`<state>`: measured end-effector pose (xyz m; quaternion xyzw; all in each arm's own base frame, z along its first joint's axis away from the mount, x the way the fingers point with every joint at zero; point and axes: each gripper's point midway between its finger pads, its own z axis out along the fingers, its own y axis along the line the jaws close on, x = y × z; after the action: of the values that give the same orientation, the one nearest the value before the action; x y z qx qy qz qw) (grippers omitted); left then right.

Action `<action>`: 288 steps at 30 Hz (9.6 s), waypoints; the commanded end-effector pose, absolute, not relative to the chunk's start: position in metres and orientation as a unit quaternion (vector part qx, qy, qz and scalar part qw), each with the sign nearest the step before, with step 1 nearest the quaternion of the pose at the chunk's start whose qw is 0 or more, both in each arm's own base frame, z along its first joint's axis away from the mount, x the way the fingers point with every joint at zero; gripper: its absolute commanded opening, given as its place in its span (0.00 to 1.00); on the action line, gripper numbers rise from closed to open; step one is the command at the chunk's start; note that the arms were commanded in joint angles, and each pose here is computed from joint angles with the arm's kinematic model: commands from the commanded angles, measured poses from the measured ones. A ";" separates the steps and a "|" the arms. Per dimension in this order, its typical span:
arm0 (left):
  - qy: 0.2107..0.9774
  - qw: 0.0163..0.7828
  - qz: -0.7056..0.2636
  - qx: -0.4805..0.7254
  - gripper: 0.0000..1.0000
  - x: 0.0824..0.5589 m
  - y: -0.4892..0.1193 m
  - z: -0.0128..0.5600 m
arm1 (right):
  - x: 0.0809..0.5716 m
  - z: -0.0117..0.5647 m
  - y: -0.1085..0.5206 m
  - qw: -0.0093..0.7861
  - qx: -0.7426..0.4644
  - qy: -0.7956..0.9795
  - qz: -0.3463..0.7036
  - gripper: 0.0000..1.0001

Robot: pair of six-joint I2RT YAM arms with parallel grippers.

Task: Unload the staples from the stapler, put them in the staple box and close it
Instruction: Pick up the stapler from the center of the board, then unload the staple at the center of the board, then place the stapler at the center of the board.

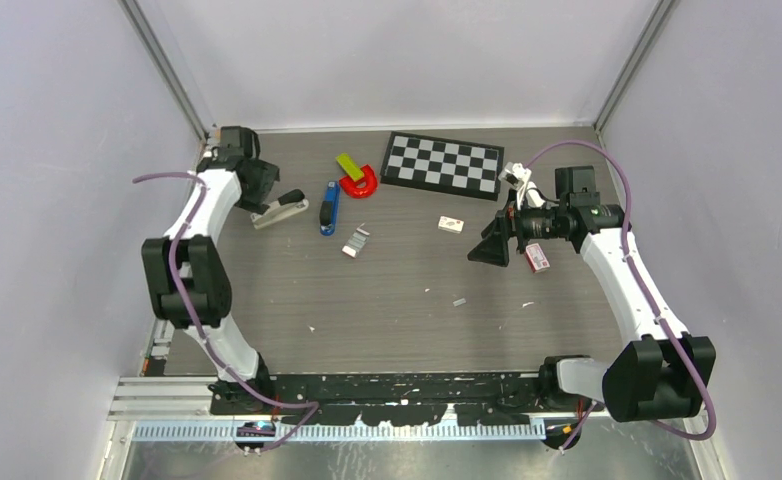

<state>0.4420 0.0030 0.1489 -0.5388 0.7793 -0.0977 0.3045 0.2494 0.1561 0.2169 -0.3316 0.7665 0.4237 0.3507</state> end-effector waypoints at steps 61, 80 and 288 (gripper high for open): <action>0.924 0.078 -0.033 -0.374 0.50 0.374 -0.019 0.068 | 0.241 0.240 0.163 0.369 -0.362 0.730 0.447 1.00; 0.928 0.079 -0.002 -0.364 0.16 0.374 -0.040 0.068 | 0.239 0.243 0.164 0.374 -0.367 0.726 0.446 1.00; 0.875 0.384 0.010 -0.295 0.00 0.358 -0.030 0.120 | 0.246 0.209 0.210 0.311 -0.348 0.756 0.460 1.00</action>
<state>0.3288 -0.0273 0.1100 -0.2807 0.8818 0.0143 0.3788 0.2425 0.2104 0.1930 -0.3359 0.7690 0.4661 0.2804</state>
